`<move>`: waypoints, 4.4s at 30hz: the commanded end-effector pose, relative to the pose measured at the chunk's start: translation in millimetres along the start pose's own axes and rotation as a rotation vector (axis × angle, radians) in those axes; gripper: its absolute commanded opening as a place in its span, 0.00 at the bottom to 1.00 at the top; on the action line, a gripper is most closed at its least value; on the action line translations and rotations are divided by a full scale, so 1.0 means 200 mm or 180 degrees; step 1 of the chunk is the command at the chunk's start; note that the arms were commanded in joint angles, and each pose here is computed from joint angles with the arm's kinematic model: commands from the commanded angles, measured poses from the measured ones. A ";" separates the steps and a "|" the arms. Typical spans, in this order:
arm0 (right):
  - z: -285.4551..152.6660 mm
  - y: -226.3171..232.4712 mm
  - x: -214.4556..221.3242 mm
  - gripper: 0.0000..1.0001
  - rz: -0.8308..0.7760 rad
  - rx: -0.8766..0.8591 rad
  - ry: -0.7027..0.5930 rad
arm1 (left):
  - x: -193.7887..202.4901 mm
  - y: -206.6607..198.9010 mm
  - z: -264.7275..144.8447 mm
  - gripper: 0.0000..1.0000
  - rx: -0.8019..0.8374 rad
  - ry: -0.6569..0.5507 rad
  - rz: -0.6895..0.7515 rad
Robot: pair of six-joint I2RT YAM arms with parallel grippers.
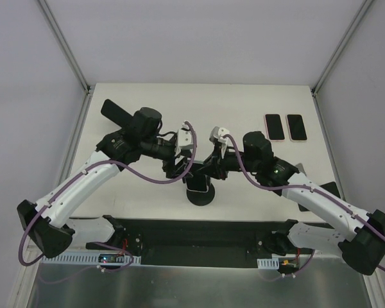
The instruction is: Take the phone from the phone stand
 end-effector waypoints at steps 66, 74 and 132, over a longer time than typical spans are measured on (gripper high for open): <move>-0.36 -0.27 0.48 0.96 0.0606 0.3069 -0.0176 | -0.18 0.28 0.32 0.80 -0.3951 -0.1385 -0.1314; -0.32 -0.26 0.52 0.96 0.0524 0.2934 -0.0362 | -0.12 0.30 0.39 0.67 -0.3864 -0.1315 -0.1450; 0.28 -0.16 0.35 0.01 -0.0188 0.1304 -0.0389 | 0.10 0.07 0.30 0.55 -0.2569 -0.1135 -0.1270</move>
Point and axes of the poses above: each gripper's point midway between its finger pads, its own z axis out along the fingers, its own y axis along the line the jaws close on, x = y × z, the point moved 8 cm from there along -z, back along the fingers, and after that the axes turned 13 degrees about -z, right-handed, at the moved point
